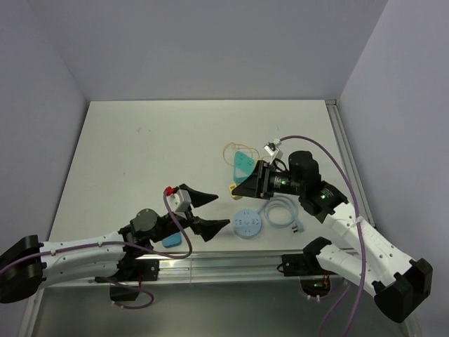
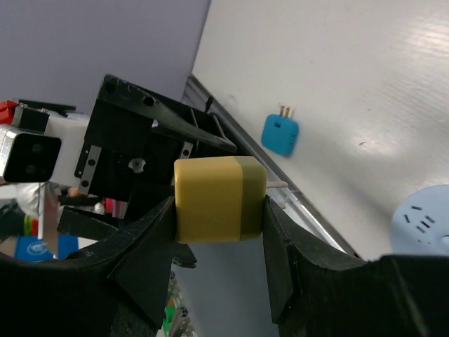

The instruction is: Insert the plug

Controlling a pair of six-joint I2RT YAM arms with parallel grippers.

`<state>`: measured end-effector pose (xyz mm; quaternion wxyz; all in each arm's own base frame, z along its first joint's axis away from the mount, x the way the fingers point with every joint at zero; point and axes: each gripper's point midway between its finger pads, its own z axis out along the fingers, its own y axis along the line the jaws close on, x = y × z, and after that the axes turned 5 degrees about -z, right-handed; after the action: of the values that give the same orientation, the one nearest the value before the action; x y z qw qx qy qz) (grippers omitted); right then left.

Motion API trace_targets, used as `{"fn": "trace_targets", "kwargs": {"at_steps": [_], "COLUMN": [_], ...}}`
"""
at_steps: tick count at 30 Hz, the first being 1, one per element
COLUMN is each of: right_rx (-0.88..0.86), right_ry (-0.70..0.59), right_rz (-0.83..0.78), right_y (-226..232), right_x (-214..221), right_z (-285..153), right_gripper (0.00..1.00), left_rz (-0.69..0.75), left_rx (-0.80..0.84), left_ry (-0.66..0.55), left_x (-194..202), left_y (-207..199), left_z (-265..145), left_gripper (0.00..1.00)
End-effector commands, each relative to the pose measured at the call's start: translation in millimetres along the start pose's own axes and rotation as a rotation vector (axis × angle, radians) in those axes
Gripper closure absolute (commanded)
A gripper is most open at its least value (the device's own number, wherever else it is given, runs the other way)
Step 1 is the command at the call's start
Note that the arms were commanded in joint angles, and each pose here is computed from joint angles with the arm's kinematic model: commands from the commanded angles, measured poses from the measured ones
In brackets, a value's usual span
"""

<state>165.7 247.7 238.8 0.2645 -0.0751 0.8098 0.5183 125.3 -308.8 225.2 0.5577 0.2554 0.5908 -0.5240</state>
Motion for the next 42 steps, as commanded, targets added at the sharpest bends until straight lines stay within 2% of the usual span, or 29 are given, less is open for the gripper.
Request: {"fn": "trace_targets", "kwargs": {"at_steps": [1,11,15,20,28,31,32,34,35,37,39,40,41,42], "right_rx": [-0.155,-0.200,-0.233,-0.240,-0.273,-0.275,-0.279,-0.293,-0.294,-0.296,-0.307,-0.309,-0.308,-0.279], "right_ry": [0.023,0.029,0.032,0.035,0.036,0.041,0.044,0.037,0.034,0.033,0.031,0.031,0.027,0.029], "right_rz": [-0.040,-0.012,0.014,0.038,0.049,0.052,0.060,0.061,0.059,0.062,0.059,0.056,0.046,0.054], "right_y": [40,43,46,46,53,53,52,55,56,57,60,60,62,58], "right_x": [-6,-1,1,2,0,1,3,1,0,0,0,0,-2,-1], "right_z": [-9,-10,-10,-9,-10,-10,-9,-10,-11,-11,-13,-13,-14,-13], "right_gripper": [0.98,0.98,0.98,0.98,0.98,0.98,0.98,0.97,0.95,0.92,0.87,0.82,0.65,0.54], "left_rz": [0.116,0.200,0.215,0.232,0.246,0.248,0.246,0.244,0.240,0.238,0.237,0.239,0.240,0.243], "left_rx": [0.008,-0.010,-0.018,0.005,0.019,0.030,0.039,0.040,0.041,0.042,0.042,0.040,0.037,0.033], "left_ry": [-0.223,-0.225,-0.251,-0.277,-0.270,-0.254,-0.251,-0.242,-0.241,-0.219,-0.208,-0.200,-0.179,-0.172], "left_x": [-55,-58,-65,-73,-73,-71,-72,-71,-71,-66,-65,-64,-60,-60], "left_y": [-9,-8,-8,-14,-17,-19,-21,-21,-21,-21,-21,-20,-19,-19], "left_z": [6,31,37,43,49,50,51,50,50,50,49,50,50,50], "left_gripper": [0.00,0.01,0.06,0.08,0.14,0.27,0.36,0.47,0.57,0.65,0.81,0.90,1.00,1.00]}}
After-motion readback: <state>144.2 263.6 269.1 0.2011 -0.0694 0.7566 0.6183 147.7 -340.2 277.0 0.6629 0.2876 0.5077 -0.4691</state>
